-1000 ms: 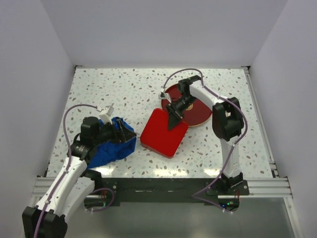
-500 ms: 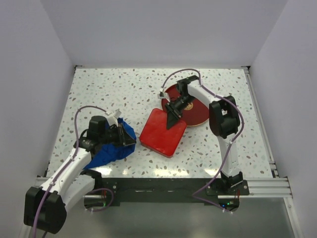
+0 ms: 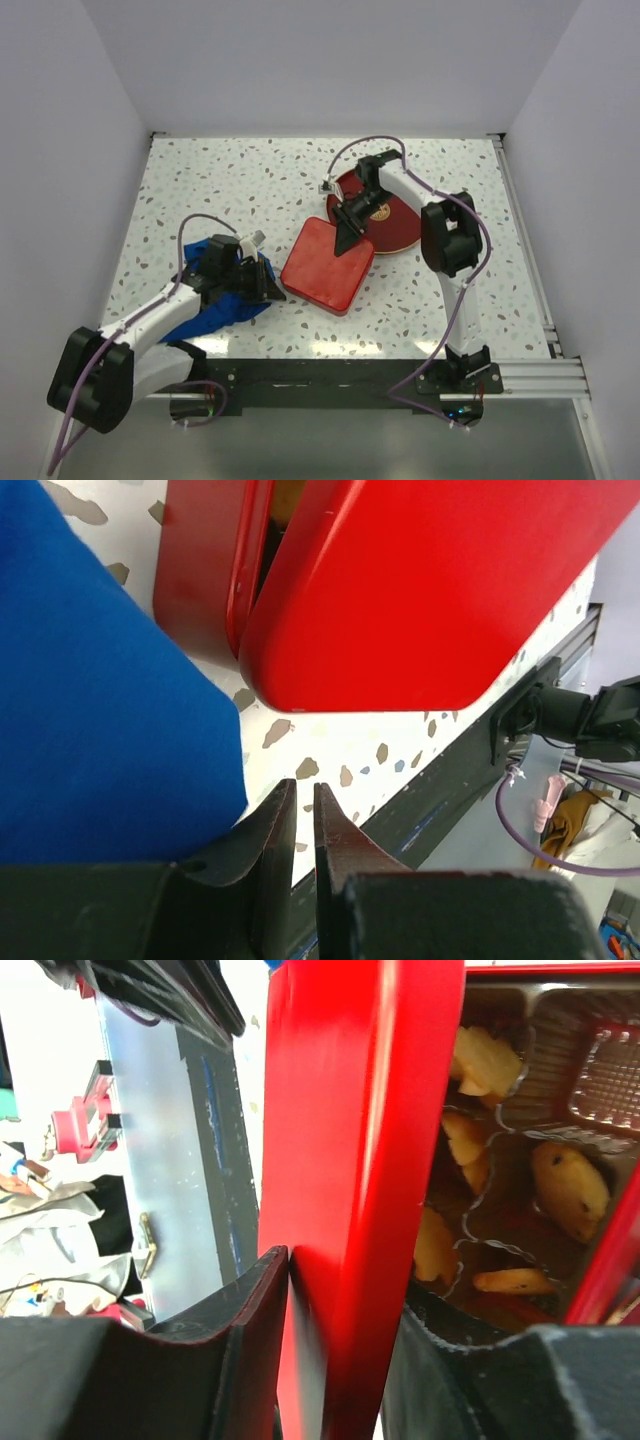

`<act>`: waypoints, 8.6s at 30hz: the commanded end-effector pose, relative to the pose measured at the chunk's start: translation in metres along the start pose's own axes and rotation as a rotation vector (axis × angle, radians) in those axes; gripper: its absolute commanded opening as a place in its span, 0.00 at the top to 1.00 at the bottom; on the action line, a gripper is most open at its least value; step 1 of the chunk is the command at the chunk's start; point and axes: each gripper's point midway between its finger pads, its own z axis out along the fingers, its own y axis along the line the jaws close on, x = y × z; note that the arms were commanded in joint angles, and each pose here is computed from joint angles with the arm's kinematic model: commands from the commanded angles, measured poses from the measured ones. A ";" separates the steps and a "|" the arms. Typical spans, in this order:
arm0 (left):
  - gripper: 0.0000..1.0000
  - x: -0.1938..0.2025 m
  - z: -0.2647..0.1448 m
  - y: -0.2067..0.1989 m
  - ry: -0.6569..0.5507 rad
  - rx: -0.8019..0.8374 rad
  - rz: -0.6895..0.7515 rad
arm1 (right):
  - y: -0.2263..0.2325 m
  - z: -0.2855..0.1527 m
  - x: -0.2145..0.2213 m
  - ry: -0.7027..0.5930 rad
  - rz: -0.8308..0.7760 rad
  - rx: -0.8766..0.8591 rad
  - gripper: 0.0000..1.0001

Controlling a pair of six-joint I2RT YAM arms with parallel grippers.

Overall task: Pack the cookies
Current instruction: Place the box lid on the packing box, then adjust the box lid on the packing box, then press the box lid onto the packing box.

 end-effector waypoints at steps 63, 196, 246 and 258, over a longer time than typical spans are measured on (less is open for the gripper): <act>0.49 -0.130 -0.044 -0.047 -0.391 -0.094 0.108 | 0.037 -0.012 0.130 0.330 -0.863 0.291 1.00; 0.87 -0.008 0.063 -0.064 -0.045 0.064 0.138 | -0.051 -0.039 0.058 0.103 -0.310 0.589 0.86; 0.87 -0.040 0.101 -0.087 -0.144 0.069 0.018 | -0.071 -0.073 0.031 -0.037 0.110 0.693 0.94; 0.84 -0.050 0.082 -0.102 -0.181 0.100 0.066 | -0.079 -0.067 0.038 -0.018 0.107 0.687 0.95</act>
